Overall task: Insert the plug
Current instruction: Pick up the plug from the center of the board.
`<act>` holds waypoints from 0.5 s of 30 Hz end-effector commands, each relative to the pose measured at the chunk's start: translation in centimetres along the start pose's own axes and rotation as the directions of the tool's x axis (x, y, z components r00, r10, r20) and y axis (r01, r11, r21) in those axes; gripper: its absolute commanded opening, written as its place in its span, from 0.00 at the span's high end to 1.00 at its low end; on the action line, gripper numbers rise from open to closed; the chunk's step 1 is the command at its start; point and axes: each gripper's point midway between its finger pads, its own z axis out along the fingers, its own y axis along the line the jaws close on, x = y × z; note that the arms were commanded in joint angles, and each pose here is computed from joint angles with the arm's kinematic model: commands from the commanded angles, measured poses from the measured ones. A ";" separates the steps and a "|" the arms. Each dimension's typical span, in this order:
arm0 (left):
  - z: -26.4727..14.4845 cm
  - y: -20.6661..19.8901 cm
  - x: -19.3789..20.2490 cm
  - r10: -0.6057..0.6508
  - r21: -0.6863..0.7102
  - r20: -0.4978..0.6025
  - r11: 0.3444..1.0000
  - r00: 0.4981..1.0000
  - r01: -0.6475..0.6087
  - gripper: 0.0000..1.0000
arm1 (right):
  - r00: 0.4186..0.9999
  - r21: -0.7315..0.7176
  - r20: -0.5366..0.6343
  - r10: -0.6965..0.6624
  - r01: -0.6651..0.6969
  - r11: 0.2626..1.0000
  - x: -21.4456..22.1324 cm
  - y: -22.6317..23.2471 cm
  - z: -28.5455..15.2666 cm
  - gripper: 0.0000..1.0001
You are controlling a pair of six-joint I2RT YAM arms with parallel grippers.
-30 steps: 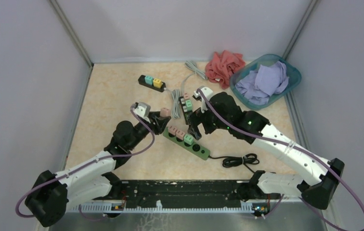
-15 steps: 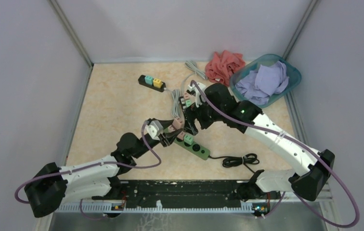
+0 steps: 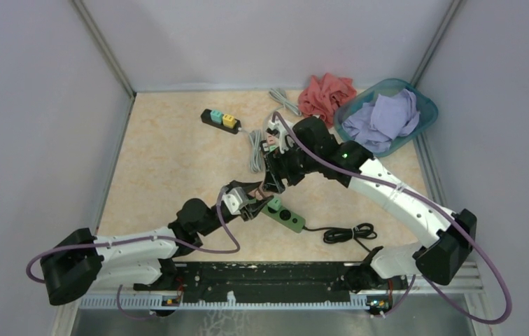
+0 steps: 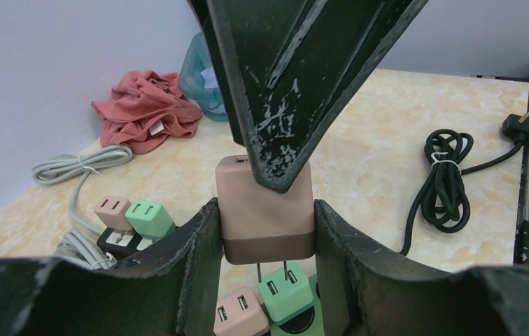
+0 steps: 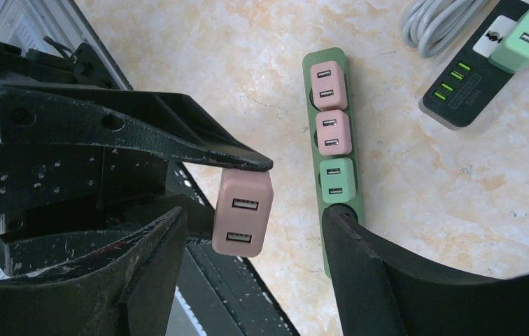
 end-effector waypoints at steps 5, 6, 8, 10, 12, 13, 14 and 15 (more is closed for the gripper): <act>0.7 0.1 -2.5 0.043 -0.016 0.080 0.999 0.996 -0.042 0.74 | 0.999 -0.078 0.013 0.031 -0.030 0.996 -1.2 1.3 0.4 0.44; 0.8 0.1 -2.5 0.046 -0.019 0.077 0.999 0.996 -0.045 0.74 | 0.999 -0.086 0.004 0.036 -0.035 0.996 -1.0 1.4 0.5 0.45; 0.8 0.1 -2.4 0.052 -0.021 0.074 0.998 0.996 -0.051 0.74 | 0.999 -0.101 -0.013 0.047 -0.049 0.994 -0.7 1.5 0.8 0.47; 0.9 0.0 -2.2 0.062 -0.028 0.066 0.998 0.996 -0.060 0.74 | 0.998 -0.113 -0.032 0.059 -0.063 0.992 -0.1 1.6 1.1 0.48; 1.0 -0.1 -2.2 0.070 -0.033 0.063 0.997 0.996 -0.068 0.74 | 0.996 -0.114 -0.051 0.070 -0.076 0.991 0.4 1.5 1.4 0.51; 1.0 -0.1 -2.2 0.074 -0.038 0.063 0.997 0.995 -0.072 0.74 | 0.995 -0.113 -0.065 0.075 -0.082 0.990 0.7 1.5 1.5 0.53; 1.0 -0.1 -2.2 0.076 -0.041 0.062 0.996 0.995 -0.074 0.74 | 0.994 -0.114 -0.075 0.077 -0.085 0.990 1.0 1.4 1.6 0.55; 1.1 -0.1 -2.1 0.080 -0.043 0.058 0.996 0.995 -0.078 0.74 | 0.993 -0.116 -0.084 0.081 -0.091 0.989 1.2 1.4 1.7 0.57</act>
